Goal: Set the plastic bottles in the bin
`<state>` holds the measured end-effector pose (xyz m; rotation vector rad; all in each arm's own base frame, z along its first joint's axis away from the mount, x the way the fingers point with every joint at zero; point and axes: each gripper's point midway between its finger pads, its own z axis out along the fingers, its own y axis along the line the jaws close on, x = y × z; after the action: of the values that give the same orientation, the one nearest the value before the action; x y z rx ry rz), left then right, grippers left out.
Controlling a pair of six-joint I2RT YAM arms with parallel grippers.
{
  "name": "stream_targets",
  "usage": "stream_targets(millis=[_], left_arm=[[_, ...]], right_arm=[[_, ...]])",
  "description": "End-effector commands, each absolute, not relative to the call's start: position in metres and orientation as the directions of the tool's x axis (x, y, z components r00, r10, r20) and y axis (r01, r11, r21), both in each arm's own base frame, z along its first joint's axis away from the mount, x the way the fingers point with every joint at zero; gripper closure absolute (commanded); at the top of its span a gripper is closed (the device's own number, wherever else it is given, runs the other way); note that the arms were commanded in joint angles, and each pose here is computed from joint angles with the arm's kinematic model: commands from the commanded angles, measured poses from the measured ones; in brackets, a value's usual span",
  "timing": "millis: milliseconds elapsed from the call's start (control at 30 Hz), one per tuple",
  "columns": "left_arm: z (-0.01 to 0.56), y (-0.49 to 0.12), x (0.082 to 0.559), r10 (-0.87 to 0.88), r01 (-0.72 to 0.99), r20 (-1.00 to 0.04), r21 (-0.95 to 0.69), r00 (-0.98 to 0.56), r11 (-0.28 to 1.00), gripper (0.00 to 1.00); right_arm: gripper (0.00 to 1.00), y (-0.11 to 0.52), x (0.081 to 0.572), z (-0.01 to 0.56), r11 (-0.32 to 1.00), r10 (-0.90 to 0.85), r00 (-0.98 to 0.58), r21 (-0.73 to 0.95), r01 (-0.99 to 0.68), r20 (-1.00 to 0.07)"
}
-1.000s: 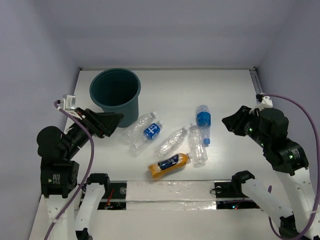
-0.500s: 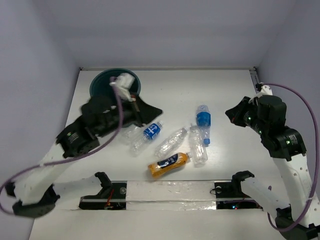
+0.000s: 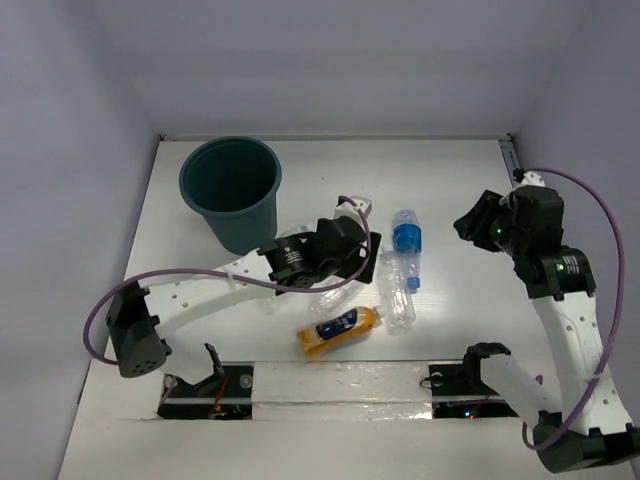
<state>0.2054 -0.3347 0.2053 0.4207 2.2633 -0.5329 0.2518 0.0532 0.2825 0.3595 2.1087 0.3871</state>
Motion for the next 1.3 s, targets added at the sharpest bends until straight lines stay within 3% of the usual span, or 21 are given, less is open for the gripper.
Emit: stream_targets(millis=[0, 33, 167, 767, 1100, 1267], left_arm=[[0.195, -0.345, 0.218, 0.146, 0.49, -0.746, -0.264, -0.649, 0.831, 0.22], [0.181, -0.348, 0.218, 0.178, 0.5, -0.734, -0.245, -0.656, 0.83, 0.22], [0.146, -0.352, 0.225, 0.267, 0.533, -0.696, -0.196, -0.667, 0.823, 0.17], [0.04, -0.34, 0.242, 0.431, 0.564, -0.547, -0.093, -0.718, 0.821, 0.19], [0.043, -0.337, 0.25, 0.424, 0.557, -0.57, -0.073, -0.704, 0.827, 0.49], [0.079, -0.344, 0.261, 0.38, 0.553, -0.627, -0.098, -0.68, 0.827, 0.55]], right_arm=[[0.43, 0.061, 0.271, 0.281, 0.897, 0.402, -0.513, 0.438, 0.055, -0.759], [0.29, 0.063, 0.275, 0.276, 0.895, 0.403, -0.524, 0.442, 0.056, -0.75], [0.12, 0.067, 0.291, 0.258, 0.891, 0.406, -0.56, 0.448, 0.068, -0.722], [0.04, 0.073, 0.36, 0.152, 0.912, 0.359, -0.736, 0.383, 0.146, -0.574], [0.03, 0.1, 0.387, 0.093, 0.932, 0.256, -0.865, 0.347, 0.103, -0.432], [0.02, 0.098, 0.396, 0.07, 0.939, 0.255, -0.886, 0.319, 0.13, -0.388]])
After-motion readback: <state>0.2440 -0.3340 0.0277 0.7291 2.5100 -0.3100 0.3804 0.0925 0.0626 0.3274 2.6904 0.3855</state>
